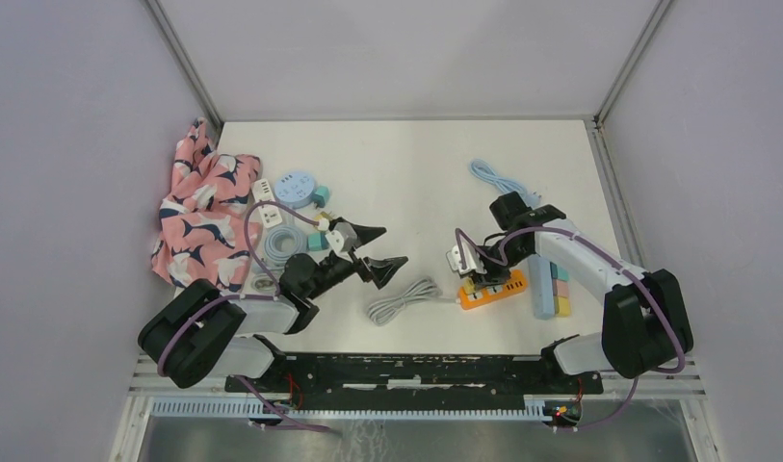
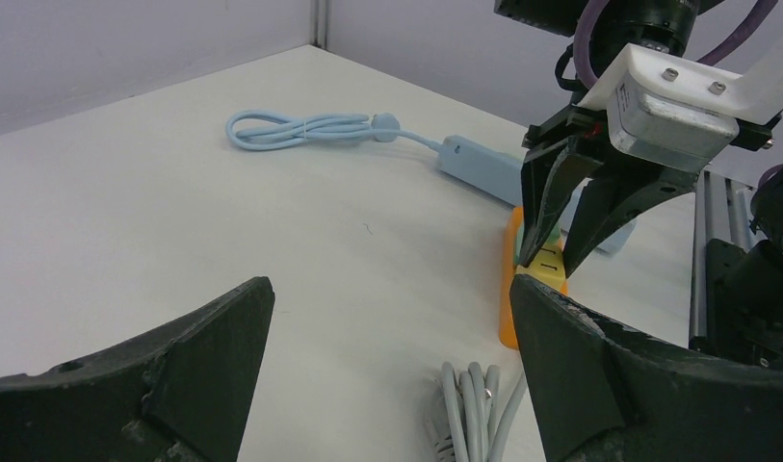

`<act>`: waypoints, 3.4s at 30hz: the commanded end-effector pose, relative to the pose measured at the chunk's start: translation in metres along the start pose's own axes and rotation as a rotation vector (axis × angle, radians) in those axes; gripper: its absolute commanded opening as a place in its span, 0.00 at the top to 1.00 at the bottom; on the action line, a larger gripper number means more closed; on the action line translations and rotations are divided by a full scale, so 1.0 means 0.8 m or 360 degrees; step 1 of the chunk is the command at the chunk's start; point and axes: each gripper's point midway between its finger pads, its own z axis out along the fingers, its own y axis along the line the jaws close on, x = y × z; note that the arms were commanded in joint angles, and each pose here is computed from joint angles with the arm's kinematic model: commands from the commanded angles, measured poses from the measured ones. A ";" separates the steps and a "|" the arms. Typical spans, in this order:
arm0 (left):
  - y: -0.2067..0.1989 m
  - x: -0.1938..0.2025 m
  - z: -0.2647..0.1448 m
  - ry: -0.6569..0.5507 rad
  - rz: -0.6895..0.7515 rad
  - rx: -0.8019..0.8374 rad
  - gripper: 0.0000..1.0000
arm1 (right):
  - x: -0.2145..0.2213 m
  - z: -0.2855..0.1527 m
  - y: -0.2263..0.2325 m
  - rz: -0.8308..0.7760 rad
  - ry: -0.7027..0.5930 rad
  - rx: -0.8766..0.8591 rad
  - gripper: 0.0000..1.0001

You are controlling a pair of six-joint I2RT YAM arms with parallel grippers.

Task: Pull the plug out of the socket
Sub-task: Move the socket to the center of the board, then remove the plug from the socket.

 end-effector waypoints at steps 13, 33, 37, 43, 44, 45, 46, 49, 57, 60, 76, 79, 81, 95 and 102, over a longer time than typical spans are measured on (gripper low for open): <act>0.014 -0.028 -0.003 -0.0164 -0.0010 -0.0127 0.02 | -0.088 0.028 -0.069 0.0293 -0.0138 0.0197 0.86; 0.021 -0.030 -0.008 -0.0191 -0.0024 -0.0193 0.01 | -0.149 0.045 -0.153 0.1119 -0.0366 0.0517 0.26; 0.020 -0.031 -0.008 -0.0194 -0.0024 -0.0186 0.01 | -0.154 0.018 -0.145 0.1042 -0.0388 0.0455 0.21; 0.016 -0.031 -0.001 -0.0129 -0.0096 -0.0160 0.01 | -0.156 -0.032 -0.121 0.0953 -0.0524 0.0294 0.19; 0.014 -0.031 0.000 -0.0117 -0.0132 -0.0157 0.01 | -0.157 -0.039 -0.117 0.0943 -0.0556 0.0280 0.19; 0.012 -0.031 0.000 -0.0110 -0.0161 -0.0152 0.00 | -0.154 -0.048 -0.115 0.0943 -0.0590 0.0279 0.19; 0.011 -0.032 0.000 -0.0106 -0.0181 -0.0148 0.00 | -0.151 -0.054 -0.114 0.0943 -0.0605 0.0286 0.19; 0.004 -0.035 -0.004 -0.0121 -0.0240 -0.0121 0.00 | -0.140 -0.065 -0.110 0.0941 -0.0631 0.0303 0.19; 0.001 -0.018 0.004 0.0004 -0.0475 -0.0136 0.03 | -0.097 -0.038 -0.084 0.0726 -0.0496 0.0182 0.20; 0.005 -0.006 0.008 0.0054 -0.0646 -0.0193 0.10 | -0.066 -0.016 -0.084 0.0640 -0.0284 0.0208 0.19; 0.063 0.029 -0.030 0.0137 -0.1218 -0.0929 0.15 | 0.007 0.049 -0.112 0.0336 0.0338 0.0464 0.30; 0.069 0.025 -0.039 0.0152 -0.1148 -0.0988 0.18 | 0.005 0.055 -0.109 0.0310 0.0343 0.0449 0.41; 0.068 0.018 -0.042 0.0157 -0.1087 -0.0974 0.18 | 0.001 0.059 -0.104 0.0300 0.0323 0.0407 0.50; 0.039 0.013 -0.029 0.0350 -0.1015 -0.0577 0.17 | -0.025 0.024 -0.095 -0.0189 0.0250 0.0597 1.00; 0.043 0.003 -0.019 0.0371 -0.1017 -0.0345 0.17 | -0.026 0.021 -0.111 -0.0641 0.0360 0.0866 1.00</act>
